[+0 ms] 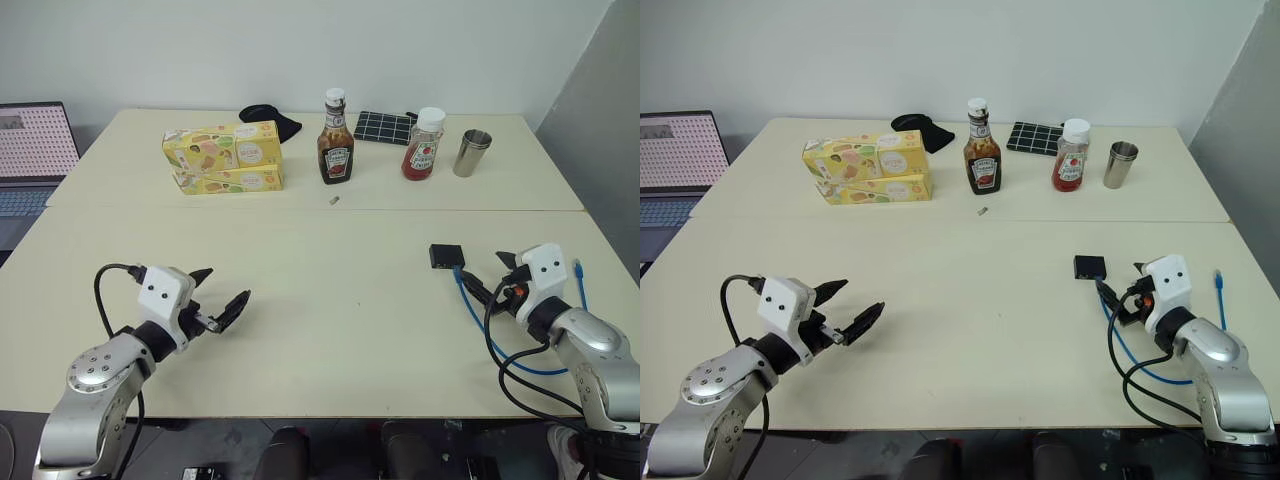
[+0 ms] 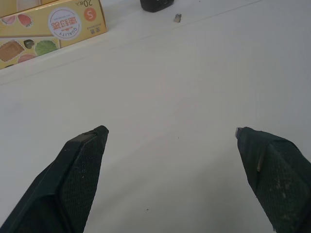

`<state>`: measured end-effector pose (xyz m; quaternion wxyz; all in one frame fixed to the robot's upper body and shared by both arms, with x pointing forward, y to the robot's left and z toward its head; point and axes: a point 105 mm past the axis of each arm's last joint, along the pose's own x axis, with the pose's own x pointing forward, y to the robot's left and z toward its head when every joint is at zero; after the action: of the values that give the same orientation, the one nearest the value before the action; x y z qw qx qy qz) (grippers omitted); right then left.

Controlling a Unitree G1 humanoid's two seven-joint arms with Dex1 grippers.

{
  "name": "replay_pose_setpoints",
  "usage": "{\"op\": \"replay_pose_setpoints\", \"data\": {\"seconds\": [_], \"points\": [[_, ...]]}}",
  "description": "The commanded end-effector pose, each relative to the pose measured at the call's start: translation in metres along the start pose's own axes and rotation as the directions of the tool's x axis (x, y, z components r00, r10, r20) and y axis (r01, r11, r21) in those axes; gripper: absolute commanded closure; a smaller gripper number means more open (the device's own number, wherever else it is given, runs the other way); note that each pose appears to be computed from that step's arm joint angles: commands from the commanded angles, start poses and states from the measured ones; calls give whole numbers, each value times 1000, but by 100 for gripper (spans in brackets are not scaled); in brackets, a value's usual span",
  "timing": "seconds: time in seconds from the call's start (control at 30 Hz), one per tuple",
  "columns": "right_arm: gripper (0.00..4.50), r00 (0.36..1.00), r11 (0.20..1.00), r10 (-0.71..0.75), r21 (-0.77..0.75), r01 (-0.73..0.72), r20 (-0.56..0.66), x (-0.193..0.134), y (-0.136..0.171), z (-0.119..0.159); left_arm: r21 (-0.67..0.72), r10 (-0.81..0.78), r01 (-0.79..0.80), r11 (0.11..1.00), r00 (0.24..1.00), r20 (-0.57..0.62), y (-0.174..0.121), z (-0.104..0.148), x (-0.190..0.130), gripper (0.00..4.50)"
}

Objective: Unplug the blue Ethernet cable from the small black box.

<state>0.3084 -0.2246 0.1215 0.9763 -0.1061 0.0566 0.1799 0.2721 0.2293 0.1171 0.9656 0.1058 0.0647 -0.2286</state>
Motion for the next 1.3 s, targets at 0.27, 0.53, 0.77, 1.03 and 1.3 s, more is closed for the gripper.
{"op": "replay_pose_setpoints", "data": {"seconds": [0.27,0.53,0.77,1.03,1.3], "points": [[2,999,1000,-18,-20,19,28,-4,-4,12,45,-25,24,999,999,25,0,12,-2,0],[2,1000,1000,-11,-21,11,-5,-4,2,7,42,-107,105,994,994,34,-14,16,1,0],[2,997,999,-27,17,29,-78,-8,14,-1,-11,-402,405,914,911,95,-53,37,3,0],[2,963,971,-224,54,234,-149,5,3,-20,64,-608,605,794,792,52,-76,56,10,0],[2,962,959,-216,151,241,-166,20,19,-25,107,-663,658,745,749,14,-82,57,16,0]]}}
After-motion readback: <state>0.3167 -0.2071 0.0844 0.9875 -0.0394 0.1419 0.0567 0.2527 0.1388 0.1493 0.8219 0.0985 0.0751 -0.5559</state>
